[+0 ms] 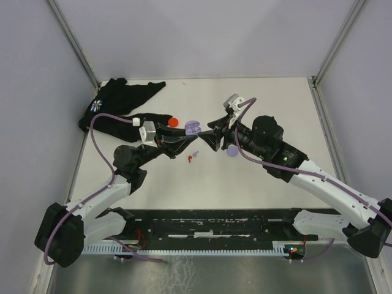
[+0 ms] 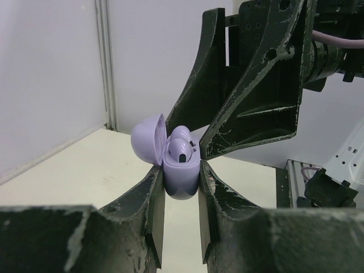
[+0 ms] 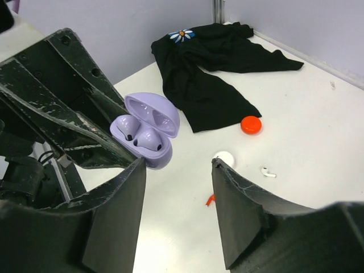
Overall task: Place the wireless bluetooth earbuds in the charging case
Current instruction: Place the earbud in the charging case, then close the charging case.
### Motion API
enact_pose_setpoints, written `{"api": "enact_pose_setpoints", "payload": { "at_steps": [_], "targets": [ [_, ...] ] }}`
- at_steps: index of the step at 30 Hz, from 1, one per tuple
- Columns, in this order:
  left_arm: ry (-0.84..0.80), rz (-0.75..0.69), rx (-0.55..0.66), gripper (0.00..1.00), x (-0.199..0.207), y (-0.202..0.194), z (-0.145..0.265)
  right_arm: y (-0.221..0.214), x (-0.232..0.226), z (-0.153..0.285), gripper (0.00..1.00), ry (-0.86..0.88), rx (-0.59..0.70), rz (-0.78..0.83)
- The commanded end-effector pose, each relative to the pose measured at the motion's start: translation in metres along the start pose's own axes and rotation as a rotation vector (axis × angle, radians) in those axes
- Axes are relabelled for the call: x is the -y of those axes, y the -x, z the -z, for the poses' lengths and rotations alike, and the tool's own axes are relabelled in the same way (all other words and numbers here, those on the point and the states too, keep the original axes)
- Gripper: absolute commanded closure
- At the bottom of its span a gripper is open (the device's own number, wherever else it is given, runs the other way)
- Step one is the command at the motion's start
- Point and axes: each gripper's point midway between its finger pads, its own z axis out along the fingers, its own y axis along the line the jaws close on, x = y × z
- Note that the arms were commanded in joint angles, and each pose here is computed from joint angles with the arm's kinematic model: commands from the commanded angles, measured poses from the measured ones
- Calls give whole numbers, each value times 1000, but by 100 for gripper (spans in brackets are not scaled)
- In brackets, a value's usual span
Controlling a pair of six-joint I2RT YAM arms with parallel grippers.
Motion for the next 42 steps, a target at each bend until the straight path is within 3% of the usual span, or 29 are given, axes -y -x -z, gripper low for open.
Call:
{"api": "enact_pose_setpoints", "payload": {
  "at_steps": [1, 10, 14, 19, 28, 42],
  "targets": [
    [-46, -93, 24, 97, 11, 13, 2, 9, 3, 8, 40, 3, -4, 39],
    [-136, -164, -93, 97, 21, -3, 6, 14, -12, 36, 20, 293, -74, 93],
    [-186, -192, -125, 97, 26, -4, 3, 15, -21, 40, 17, 397, -109, 134],
    [-258, -220, -147, 97, 28, -5, -5, 15, -32, 34, 14, 510, -149, 160],
    [-310, -221, -161, 97, 27, -8, -13, 7, -32, 20, 12, 568, -187, 151],
    [-149, -65, -235, 97, 0, -33, -17, -2, -34, 29, 17, 592, -241, 137]
  ]
}}
